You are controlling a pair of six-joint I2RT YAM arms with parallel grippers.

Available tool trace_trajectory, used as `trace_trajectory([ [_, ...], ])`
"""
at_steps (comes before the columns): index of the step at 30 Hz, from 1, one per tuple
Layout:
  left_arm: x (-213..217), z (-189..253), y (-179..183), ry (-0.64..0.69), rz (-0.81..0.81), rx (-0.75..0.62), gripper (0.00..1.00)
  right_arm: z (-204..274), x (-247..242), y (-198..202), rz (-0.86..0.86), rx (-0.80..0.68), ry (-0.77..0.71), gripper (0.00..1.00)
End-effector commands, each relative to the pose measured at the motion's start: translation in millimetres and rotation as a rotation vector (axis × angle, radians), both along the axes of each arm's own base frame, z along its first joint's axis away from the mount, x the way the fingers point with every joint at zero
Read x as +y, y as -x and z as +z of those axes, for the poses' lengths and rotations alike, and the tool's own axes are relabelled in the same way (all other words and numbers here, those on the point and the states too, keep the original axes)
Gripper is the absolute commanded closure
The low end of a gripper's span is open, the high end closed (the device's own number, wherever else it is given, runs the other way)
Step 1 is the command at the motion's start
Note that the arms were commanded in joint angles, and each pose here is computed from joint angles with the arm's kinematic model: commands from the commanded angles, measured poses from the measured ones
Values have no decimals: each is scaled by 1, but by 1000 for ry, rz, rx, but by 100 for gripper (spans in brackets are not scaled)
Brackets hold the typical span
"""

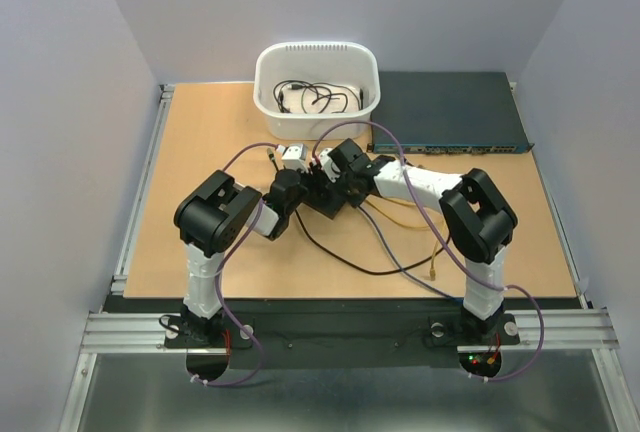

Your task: Insert the plug into the switch port

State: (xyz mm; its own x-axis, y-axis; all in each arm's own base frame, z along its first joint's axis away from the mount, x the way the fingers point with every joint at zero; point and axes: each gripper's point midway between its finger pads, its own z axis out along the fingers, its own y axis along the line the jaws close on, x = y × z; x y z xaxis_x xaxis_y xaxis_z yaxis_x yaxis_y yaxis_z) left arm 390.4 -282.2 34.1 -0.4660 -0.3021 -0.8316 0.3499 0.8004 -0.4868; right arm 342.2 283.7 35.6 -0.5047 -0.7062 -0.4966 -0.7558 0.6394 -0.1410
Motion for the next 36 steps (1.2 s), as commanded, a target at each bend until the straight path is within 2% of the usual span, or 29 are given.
trace_trajectory([
  [1, -99, -67, 181, -147, -689, 261, 38, 129, 158, -53, 310, -403, -551, 99],
  [7, -101, -67, 182, -148, -697, 264, 38, 112, 156, -49, 311, -374, -535, 100],
  [11, -103, -59, 185, -120, -717, 255, 38, 81, 141, -45, 265, -353, -489, 100],
  [15, -100, -60, 181, -115, -691, 270, 38, 75, 130, -43, 222, -359, -479, 99],
  [18, -92, -58, 171, -104, -643, 285, 38, 92, 124, -42, 200, -393, -498, 82],
  [19, -87, -60, 165, -110, -611, 292, 38, 102, 121, -40, 195, -407, -512, 73],
  [24, -57, -57, 131, -200, -407, 324, 38, 132, 107, -32, 181, -452, -525, 66],
  [28, -39, -44, 98, -265, -265, 296, 38, 153, 95, -21, 170, -462, -544, 59],
  [36, -14, -29, 63, -258, -181, 310, 38, 167, 57, 2, 87, -469, -542, 52],
])
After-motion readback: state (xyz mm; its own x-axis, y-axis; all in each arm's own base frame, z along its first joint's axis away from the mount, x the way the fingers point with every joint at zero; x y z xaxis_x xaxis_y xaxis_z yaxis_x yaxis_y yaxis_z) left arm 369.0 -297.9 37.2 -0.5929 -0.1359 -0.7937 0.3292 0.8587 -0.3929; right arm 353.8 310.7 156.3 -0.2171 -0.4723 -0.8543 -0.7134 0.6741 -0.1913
